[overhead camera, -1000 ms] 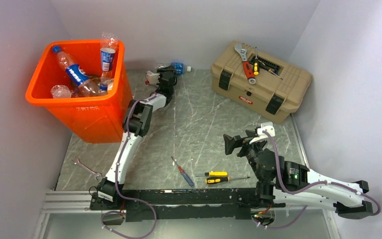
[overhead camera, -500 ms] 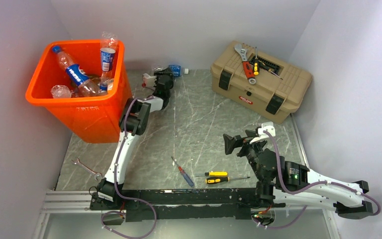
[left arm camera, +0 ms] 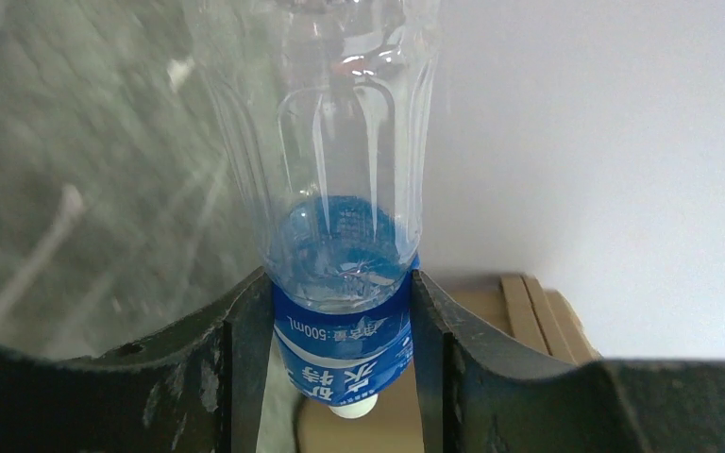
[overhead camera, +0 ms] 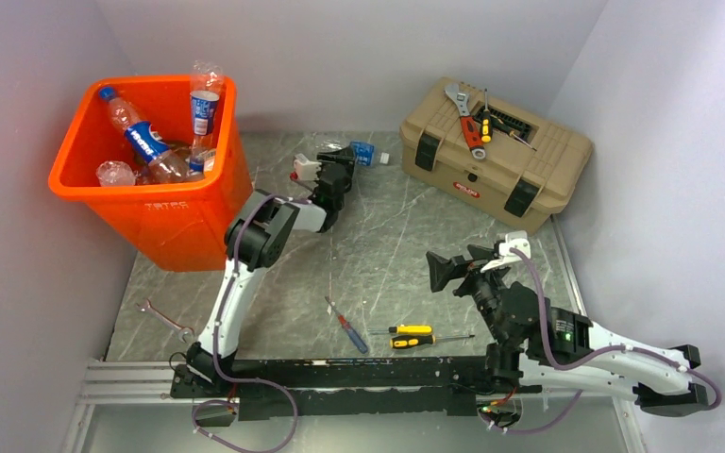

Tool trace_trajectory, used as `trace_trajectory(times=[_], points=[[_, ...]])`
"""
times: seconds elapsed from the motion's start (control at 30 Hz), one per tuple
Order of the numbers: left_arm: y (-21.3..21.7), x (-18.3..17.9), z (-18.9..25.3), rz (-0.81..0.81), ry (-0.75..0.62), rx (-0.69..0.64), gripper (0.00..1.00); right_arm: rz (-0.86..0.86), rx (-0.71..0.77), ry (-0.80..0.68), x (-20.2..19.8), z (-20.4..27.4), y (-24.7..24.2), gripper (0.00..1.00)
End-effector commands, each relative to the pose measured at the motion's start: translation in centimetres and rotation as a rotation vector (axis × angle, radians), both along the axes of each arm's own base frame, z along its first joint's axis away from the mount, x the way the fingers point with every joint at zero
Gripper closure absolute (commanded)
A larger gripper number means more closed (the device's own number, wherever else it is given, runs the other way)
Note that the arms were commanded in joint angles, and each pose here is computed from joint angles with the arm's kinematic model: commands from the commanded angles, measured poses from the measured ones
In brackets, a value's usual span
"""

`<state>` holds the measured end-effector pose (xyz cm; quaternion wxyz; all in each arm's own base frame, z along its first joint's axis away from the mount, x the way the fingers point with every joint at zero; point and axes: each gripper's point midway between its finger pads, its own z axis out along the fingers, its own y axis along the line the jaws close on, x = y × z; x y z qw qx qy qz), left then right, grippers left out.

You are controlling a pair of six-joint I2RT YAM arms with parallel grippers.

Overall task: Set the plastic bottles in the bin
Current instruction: Pick up the plastic bottle from the corner of the board.

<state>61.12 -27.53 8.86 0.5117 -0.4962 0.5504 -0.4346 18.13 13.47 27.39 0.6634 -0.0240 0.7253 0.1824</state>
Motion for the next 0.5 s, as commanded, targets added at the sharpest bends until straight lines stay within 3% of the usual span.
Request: trace_trajectory(times=[0.0,0.27,0.47], points=[[0.2,-2.8,9.1,0.018,-0.176,-0.049,1.00,0.015,0.076,-0.024,-0.2,1.7,-0.2,0.01],[1.4,-10.5,12.8,-0.011,-0.184,0.086,1.00,0.048,0.095,-0.055,-0.4,4.2,-0.1,0.01],[-2.7,-19.4,13.3,-0.228,-0.119,0.327,1.00,0.072,0.117,-0.076,-0.5,7.6,0.4,0.01]])
